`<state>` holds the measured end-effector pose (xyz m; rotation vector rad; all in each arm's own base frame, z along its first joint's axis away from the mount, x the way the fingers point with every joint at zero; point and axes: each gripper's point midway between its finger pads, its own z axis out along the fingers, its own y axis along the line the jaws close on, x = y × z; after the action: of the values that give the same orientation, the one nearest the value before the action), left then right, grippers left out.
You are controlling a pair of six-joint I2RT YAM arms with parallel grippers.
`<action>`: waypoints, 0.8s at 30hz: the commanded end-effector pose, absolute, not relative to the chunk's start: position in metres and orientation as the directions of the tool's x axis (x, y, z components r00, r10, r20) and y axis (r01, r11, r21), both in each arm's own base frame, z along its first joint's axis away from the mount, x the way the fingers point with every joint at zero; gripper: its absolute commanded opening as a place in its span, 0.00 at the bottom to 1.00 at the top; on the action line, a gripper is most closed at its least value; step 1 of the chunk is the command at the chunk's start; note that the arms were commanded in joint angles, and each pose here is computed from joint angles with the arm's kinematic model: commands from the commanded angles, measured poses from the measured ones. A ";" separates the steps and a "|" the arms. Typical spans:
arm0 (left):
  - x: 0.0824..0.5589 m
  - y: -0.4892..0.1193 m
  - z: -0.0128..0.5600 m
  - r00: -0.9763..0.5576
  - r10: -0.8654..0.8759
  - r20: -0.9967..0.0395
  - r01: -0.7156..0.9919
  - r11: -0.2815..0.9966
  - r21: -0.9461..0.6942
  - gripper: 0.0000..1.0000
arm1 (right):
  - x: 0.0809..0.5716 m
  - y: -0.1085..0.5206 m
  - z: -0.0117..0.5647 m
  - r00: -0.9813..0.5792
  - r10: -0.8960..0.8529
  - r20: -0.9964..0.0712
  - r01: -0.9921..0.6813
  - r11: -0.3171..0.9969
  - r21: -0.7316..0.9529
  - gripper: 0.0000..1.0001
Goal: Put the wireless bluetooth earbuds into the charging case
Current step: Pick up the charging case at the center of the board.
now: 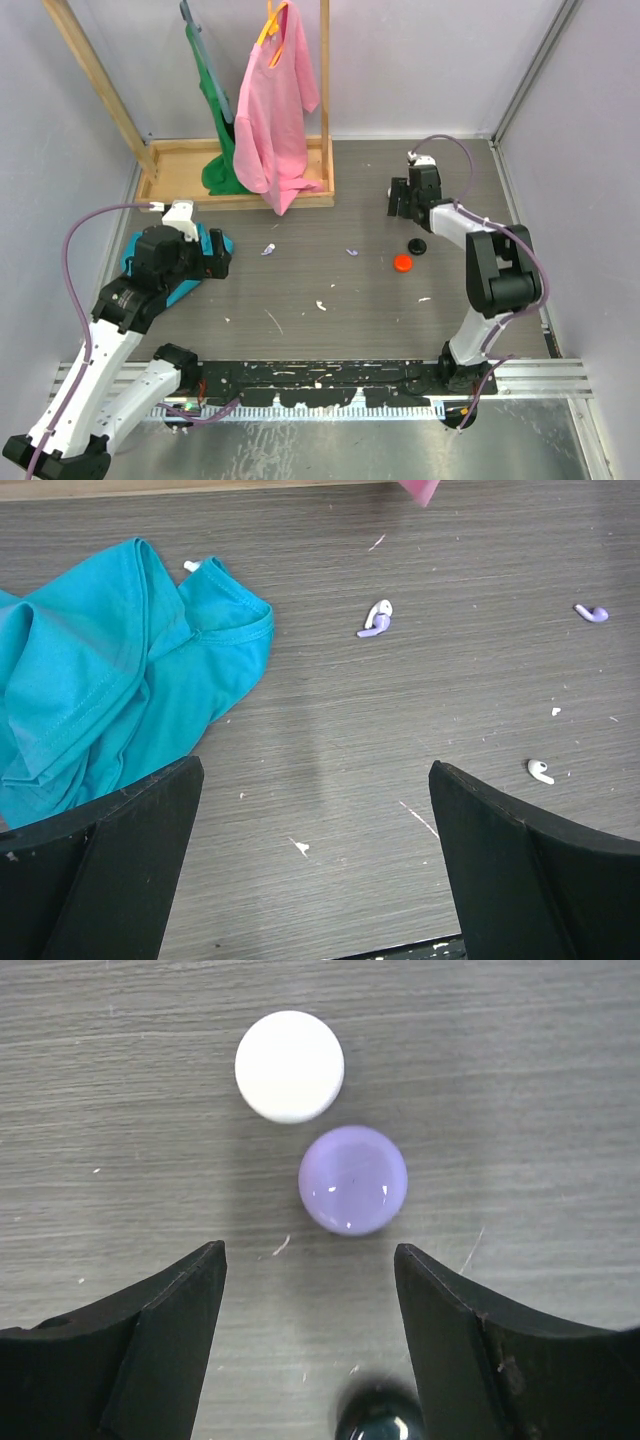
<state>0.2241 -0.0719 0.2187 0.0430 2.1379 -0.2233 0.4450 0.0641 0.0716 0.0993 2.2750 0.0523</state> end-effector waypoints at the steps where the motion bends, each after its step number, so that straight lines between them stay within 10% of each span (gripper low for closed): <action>1: 0.230 -0.076 0.233 -0.490 -0.067 -0.869 0.144 0.977 -0.157 0.98 | 0.472 0.062 0.081 -0.617 -0.058 -0.785 -0.037 0.998 -0.044 0.74; 24: 0.233 -0.083 0.227 -0.510 -0.050 -0.859 0.178 0.971 -0.163 0.98 | 0.492 0.058 0.044 -0.625 -0.259 -0.736 -0.321 0.945 -0.060 0.70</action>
<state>0.2236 -0.0795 0.2127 0.0761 2.1583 -0.2593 0.4780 0.0474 0.0281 -0.2294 2.3540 0.0615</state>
